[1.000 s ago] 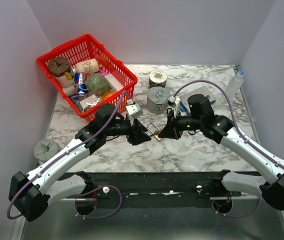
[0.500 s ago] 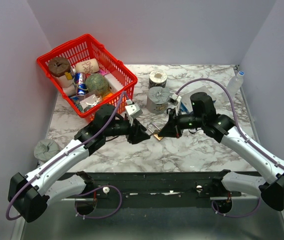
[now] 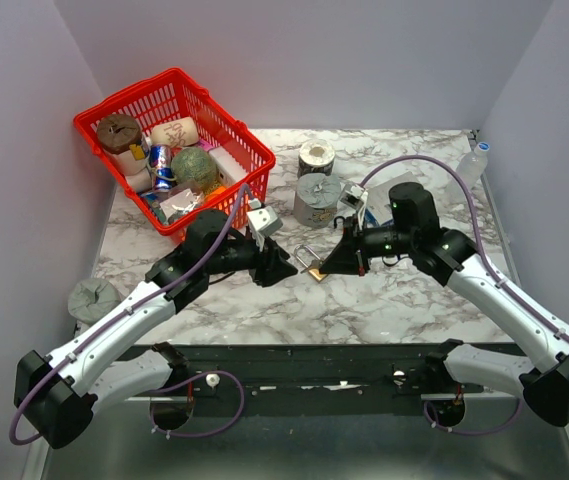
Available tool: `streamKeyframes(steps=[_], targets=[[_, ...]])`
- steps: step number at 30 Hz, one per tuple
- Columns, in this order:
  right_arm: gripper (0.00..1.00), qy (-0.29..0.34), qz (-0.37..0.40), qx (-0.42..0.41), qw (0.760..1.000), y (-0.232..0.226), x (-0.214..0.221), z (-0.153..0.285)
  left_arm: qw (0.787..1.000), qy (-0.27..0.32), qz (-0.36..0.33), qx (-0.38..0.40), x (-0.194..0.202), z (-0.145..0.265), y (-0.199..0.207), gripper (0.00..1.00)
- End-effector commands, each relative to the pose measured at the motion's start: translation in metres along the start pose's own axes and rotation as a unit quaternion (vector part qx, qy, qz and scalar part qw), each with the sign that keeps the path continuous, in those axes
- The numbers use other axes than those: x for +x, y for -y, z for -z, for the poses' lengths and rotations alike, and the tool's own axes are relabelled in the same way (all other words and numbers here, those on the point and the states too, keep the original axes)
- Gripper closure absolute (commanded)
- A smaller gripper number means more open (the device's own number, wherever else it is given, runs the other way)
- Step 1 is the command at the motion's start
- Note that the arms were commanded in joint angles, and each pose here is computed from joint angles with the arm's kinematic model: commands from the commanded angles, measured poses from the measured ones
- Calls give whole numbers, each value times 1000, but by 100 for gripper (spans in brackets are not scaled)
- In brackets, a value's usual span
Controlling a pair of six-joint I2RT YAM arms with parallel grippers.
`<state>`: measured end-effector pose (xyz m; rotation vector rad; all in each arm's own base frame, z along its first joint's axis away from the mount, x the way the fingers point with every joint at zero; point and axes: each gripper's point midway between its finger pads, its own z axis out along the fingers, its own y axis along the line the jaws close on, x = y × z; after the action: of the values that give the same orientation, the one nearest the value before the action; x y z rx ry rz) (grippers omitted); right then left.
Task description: Unlock with the key
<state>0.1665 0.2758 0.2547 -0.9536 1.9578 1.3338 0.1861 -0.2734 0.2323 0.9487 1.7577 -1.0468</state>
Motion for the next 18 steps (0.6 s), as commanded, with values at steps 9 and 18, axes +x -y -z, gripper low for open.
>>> streamKeyframes(steps=[9,18], targets=[[99,-3,-13,-22,1000,1,1,-7,996,11,-6,86,-2,1,28,46],[99,-2,-13,-21,1000,2,-1,-8,994,1,-9,108,3,1,34,48]])
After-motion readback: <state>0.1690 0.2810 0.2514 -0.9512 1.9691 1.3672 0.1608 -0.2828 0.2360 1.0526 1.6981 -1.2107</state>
